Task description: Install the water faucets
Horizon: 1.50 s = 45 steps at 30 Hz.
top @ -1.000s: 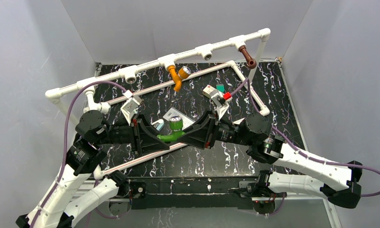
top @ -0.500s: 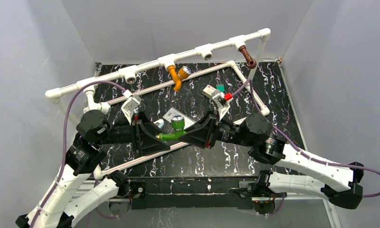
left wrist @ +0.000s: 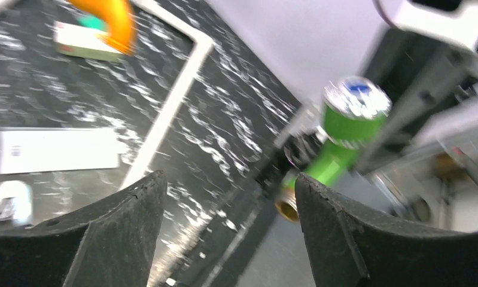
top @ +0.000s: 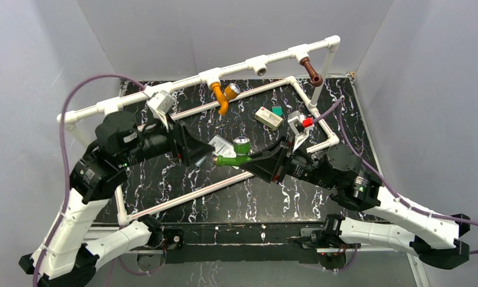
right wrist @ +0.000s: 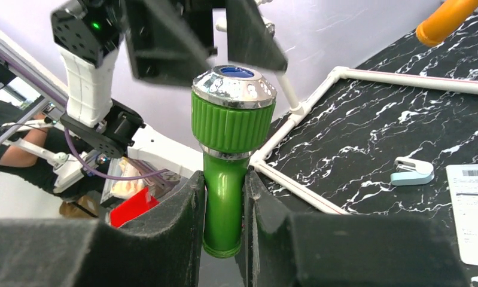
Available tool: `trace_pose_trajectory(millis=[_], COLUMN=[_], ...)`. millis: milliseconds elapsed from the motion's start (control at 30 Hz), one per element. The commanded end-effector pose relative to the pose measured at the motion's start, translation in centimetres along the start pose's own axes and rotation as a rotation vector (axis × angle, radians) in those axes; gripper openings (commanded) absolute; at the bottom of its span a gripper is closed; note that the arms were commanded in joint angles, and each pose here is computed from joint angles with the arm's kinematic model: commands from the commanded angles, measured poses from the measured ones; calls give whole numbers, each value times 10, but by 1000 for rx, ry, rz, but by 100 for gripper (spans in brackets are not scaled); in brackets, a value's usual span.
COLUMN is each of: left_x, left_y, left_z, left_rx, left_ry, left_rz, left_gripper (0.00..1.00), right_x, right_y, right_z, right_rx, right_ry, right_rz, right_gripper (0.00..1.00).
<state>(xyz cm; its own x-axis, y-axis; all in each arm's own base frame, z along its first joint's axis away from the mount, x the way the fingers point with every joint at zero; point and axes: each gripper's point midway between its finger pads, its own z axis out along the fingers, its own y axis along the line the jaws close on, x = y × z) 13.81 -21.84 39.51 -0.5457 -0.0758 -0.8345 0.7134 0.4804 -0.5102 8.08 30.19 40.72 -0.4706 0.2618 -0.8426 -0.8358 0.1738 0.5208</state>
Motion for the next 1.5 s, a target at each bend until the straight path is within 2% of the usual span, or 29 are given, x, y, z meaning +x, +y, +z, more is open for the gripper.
trace_pose_trajectory(millis=[0, 167, 367, 567, 767, 1067, 1467], left_x=[-42, -98, -140, -153, -151, -142, -133], left_y=[54, 73, 91, 109, 108, 115, 122], left_z=[-16, -46, -94, -141, -163, -165, -165], left_rx=[-388, -631, -890, -1131, -1178, -1215, -1237], left_ry=[-61, -200, -359, -461, -514, -467, -435], left_rz=[78, 126, 192, 226, 241, 261, 279], left_gripper=[74, 73, 72, 71, 71, 71, 71], right_x=[-45, -51, -62, -75, -71, -37, -32], right_y=[10, -12, -44, -35, -43, -75, -135], right_z=[-13, -16, -9, 18, 58, 106, 152], right_rx=[26, 155, 338, 309, 351, 452, 495], right_ry=[-121, -123, -92, -52, 75, 318, 421], right_rz=[-75, -148, -290, -390, -436, -445, -319], right_gripper=[1, 1, 1, 1, 1, 1, 1])
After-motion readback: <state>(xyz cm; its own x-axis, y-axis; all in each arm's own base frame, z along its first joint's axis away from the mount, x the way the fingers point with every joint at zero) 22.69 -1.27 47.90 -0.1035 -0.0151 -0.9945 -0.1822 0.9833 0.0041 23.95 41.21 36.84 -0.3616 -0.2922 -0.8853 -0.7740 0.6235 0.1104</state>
